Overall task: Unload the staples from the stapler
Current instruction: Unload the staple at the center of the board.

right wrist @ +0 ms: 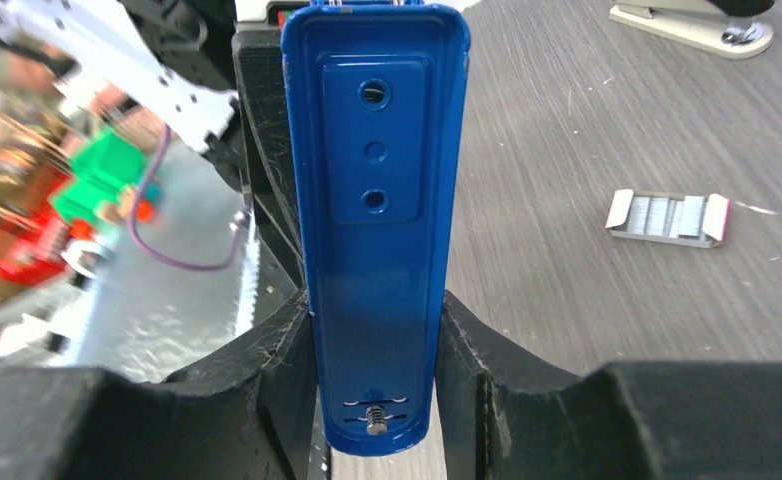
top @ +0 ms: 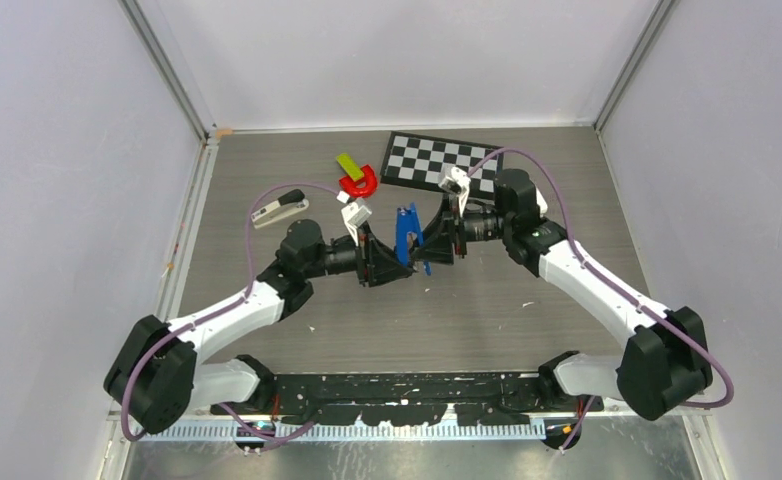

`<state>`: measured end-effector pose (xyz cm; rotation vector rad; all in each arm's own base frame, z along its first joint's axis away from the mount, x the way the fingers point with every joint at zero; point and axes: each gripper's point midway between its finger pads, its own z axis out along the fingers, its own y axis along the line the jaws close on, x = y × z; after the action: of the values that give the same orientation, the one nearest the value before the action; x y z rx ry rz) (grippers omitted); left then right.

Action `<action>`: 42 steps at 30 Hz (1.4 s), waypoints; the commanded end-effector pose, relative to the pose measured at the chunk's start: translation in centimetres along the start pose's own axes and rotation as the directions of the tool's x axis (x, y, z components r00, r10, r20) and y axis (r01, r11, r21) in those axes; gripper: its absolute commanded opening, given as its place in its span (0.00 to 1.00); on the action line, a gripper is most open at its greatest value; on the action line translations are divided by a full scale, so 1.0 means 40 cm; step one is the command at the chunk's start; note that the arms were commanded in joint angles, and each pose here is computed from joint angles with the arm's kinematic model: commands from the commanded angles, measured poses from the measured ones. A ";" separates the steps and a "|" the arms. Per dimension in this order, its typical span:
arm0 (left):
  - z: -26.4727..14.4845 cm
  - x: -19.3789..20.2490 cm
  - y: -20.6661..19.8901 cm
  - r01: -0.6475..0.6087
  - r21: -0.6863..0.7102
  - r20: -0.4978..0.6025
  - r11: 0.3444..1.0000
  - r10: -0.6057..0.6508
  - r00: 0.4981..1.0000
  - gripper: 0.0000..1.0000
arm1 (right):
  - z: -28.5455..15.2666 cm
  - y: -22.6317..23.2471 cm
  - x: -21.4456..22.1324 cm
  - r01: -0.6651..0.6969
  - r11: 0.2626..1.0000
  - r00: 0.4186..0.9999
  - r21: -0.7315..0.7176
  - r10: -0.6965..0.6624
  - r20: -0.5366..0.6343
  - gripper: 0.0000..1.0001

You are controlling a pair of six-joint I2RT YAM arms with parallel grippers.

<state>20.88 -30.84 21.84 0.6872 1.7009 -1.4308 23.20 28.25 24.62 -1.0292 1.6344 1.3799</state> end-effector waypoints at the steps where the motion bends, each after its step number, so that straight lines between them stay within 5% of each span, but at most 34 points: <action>1: -0.009 0.009 0.043 -0.087 -0.078 0.007 0.993 0.087 0.996 0.00 | -0.056 -0.080 0.180 0.157 0.979 0.954 0.128 -0.117 -0.276 0.01; 10: -0.004 0.110 0.174 -0.159 -0.200 -0.082 0.967 0.145 0.986 0.00 | -0.137 -0.163 0.335 0.317 0.931 0.844 0.181 -0.189 -0.502 0.01; 19: -0.034 0.196 0.276 -0.234 -0.332 -0.224 0.914 0.164 0.961 0.00 | -0.249 -0.237 0.445 0.536 0.836 0.610 0.114 -0.290 -0.738 0.01; 31: -0.078 0.284 0.332 -0.278 -0.431 -0.363 0.858 0.117 0.924 0.00 | -0.339 -0.288 0.487 0.636 0.770 0.404 0.047 -0.281 -0.870 0.01; 35: -0.075 0.277 0.319 -0.288 -0.427 -0.362 0.857 0.130 0.923 0.00 | -0.344 -0.279 0.460 0.647 0.760 0.411 0.061 -0.280 -0.868 0.01; 42: -0.052 0.268 0.293 -0.256 -0.394 -0.335 0.883 0.122 0.934 0.00 | -0.292 -0.265 0.417 0.588 0.798 0.537 0.135 -0.260 -0.802 0.01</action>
<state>22.94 -25.99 4.30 0.8547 2.1090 -0.7727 24.88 12.21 4.97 -1.8325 1.9126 0.1346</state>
